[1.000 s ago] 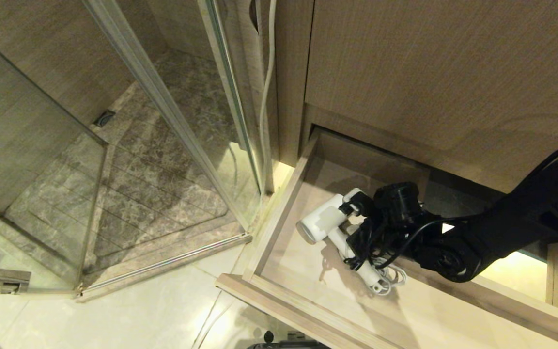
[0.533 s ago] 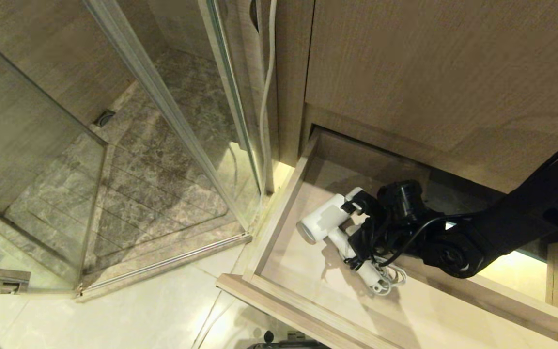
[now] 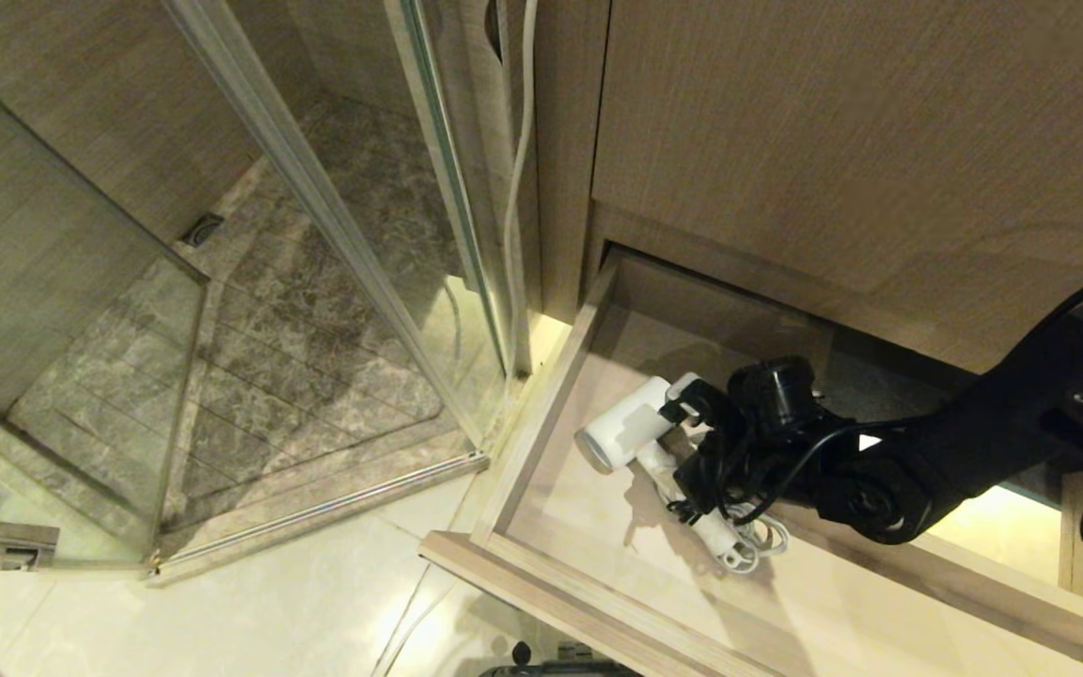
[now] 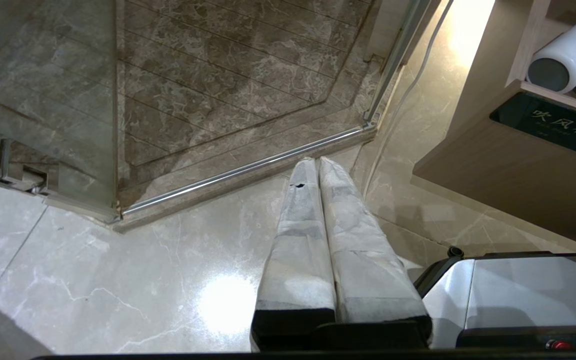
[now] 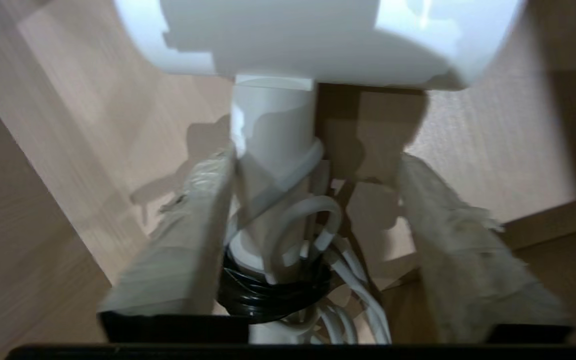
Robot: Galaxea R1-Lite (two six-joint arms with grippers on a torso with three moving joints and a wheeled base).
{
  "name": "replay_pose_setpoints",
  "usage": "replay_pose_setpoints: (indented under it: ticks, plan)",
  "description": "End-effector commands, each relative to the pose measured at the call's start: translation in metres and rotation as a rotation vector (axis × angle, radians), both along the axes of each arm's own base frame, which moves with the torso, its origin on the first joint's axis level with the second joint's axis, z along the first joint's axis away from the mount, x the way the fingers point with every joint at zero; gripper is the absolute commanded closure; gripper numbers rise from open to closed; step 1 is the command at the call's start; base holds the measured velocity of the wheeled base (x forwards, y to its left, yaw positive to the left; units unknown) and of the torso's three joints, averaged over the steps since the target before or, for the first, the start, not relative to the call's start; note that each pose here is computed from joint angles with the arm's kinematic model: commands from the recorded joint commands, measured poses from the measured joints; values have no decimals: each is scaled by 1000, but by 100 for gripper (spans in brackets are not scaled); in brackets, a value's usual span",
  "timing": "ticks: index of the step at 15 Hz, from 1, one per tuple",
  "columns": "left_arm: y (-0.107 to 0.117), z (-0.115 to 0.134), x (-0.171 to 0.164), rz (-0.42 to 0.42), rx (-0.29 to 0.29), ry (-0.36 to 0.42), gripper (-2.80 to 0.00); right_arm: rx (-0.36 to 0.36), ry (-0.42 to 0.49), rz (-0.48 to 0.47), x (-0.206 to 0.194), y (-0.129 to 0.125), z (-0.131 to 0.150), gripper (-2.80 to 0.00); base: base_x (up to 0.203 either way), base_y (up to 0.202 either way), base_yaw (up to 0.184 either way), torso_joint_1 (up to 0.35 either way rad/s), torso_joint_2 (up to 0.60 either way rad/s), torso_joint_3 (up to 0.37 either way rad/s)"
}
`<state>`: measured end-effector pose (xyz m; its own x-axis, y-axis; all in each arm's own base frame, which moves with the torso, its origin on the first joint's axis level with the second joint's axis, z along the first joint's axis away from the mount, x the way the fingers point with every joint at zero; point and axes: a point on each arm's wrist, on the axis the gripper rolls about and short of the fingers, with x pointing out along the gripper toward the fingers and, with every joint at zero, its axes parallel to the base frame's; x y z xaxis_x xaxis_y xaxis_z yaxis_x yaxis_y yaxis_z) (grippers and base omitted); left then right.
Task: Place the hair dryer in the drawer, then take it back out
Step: Take the hairdryer out
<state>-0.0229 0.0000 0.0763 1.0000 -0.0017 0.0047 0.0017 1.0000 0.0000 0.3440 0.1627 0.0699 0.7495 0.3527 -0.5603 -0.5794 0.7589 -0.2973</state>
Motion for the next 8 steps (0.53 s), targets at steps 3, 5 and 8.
replay_pose_setpoints:
  ticks: [3,5,8]
  plan:
    - [0,0,0,0,0,0,0,-18,24,5,7,4,-15,-280,0,0,0,0,0,0]
    - [0,0,0,0,0,0,0,-25,40,5,8,5,-21,-280,0,0,0,0,0,0]
    - [0,0,0,0,0,2,0,-18,32,10,12,9,-24,-280,0,0,0,0,0,0]
